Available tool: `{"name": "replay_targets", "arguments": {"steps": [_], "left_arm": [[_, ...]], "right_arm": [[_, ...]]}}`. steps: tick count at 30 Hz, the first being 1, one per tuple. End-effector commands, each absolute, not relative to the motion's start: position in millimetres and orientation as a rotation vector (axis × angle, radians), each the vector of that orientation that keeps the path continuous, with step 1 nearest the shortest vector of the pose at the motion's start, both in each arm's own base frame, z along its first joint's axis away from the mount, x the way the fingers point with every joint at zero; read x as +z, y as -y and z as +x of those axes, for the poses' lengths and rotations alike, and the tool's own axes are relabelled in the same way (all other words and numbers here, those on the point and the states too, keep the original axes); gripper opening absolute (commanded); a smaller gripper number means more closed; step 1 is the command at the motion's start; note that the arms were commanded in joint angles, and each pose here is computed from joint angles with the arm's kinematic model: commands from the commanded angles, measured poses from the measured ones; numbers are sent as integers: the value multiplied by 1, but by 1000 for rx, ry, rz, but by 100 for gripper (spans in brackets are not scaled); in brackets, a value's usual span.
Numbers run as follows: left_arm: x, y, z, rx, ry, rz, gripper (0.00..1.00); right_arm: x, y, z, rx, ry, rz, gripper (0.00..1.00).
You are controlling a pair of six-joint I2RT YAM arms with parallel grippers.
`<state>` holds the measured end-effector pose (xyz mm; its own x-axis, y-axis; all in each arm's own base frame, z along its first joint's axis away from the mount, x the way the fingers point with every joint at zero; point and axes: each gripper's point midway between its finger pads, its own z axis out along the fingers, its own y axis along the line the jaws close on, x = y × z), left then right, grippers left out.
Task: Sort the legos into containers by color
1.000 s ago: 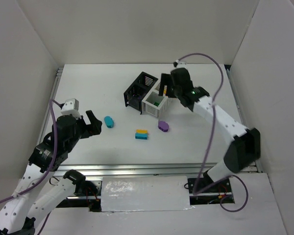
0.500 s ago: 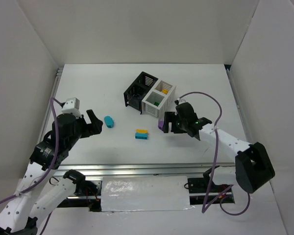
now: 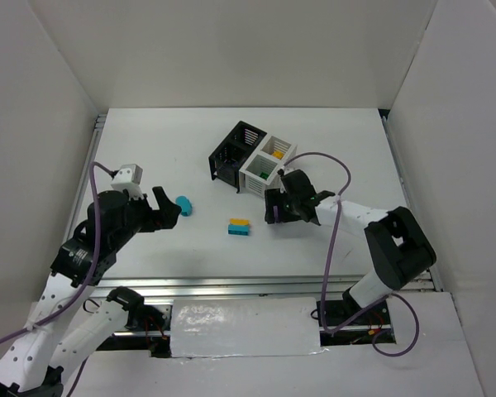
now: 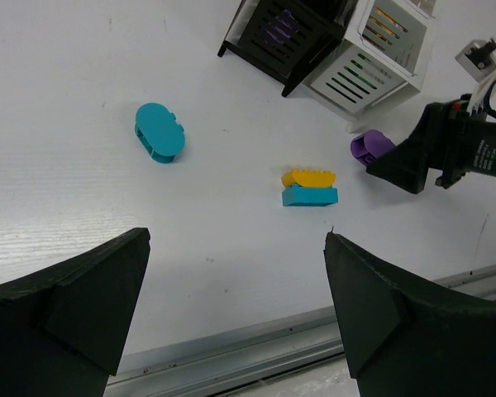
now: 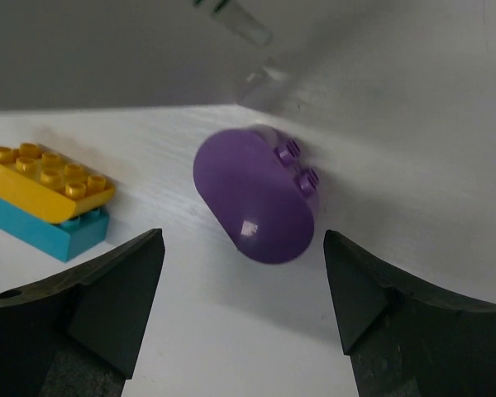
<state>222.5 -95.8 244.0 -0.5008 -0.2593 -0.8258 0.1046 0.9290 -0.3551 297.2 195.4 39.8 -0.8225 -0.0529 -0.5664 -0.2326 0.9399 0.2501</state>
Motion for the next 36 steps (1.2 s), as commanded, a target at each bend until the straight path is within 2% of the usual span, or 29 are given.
{"name": "replay_targets", "arguments": {"steps": [1, 13, 18, 21, 22, 24, 25, 27, 28, 29, 31, 36], "left_arm": [[256, 104, 226, -485, -2006, -55, 100], [258, 113, 223, -530, -2000, 14, 100], [260, 113, 223, -530, -1991, 17, 100], [260, 115, 221, -544, -1992, 29, 100], [260, 115, 221, -545, -1993, 30, 99], [260, 115, 221, -547, -1991, 31, 100], [261, 115, 221, -548, -1987, 32, 99], [261, 116, 221, -549, -1987, 34, 100], [261, 116, 221, -549, -1990, 36, 100], [260, 116, 221, -546, -1993, 35, 100], [260, 115, 221, -544, -1991, 33, 100], [263, 113, 220, -542, -1980, 14, 100]], "right_arm": [[63, -212, 328, 421, -2407, -251, 85], [49, -214, 340, 302, -2460, -239, 83], [42, -220, 332, 264, -2477, -259, 78], [37, -219, 329, 220, -2494, -236, 64], [35, -217, 327, 200, -2503, -226, 55], [30, -215, 323, 162, -2513, -209, 51], [30, -217, 322, 153, -2514, -211, 45], [26, -218, 317, 110, -2518, -216, 40], [26, -220, 314, 100, -2518, -226, 31], [26, -221, 312, 85, -2513, -221, 26], [32, -235, 298, 116, -2505, -274, 22], [88, -275, 273, 353, -2398, -321, 21]]}}
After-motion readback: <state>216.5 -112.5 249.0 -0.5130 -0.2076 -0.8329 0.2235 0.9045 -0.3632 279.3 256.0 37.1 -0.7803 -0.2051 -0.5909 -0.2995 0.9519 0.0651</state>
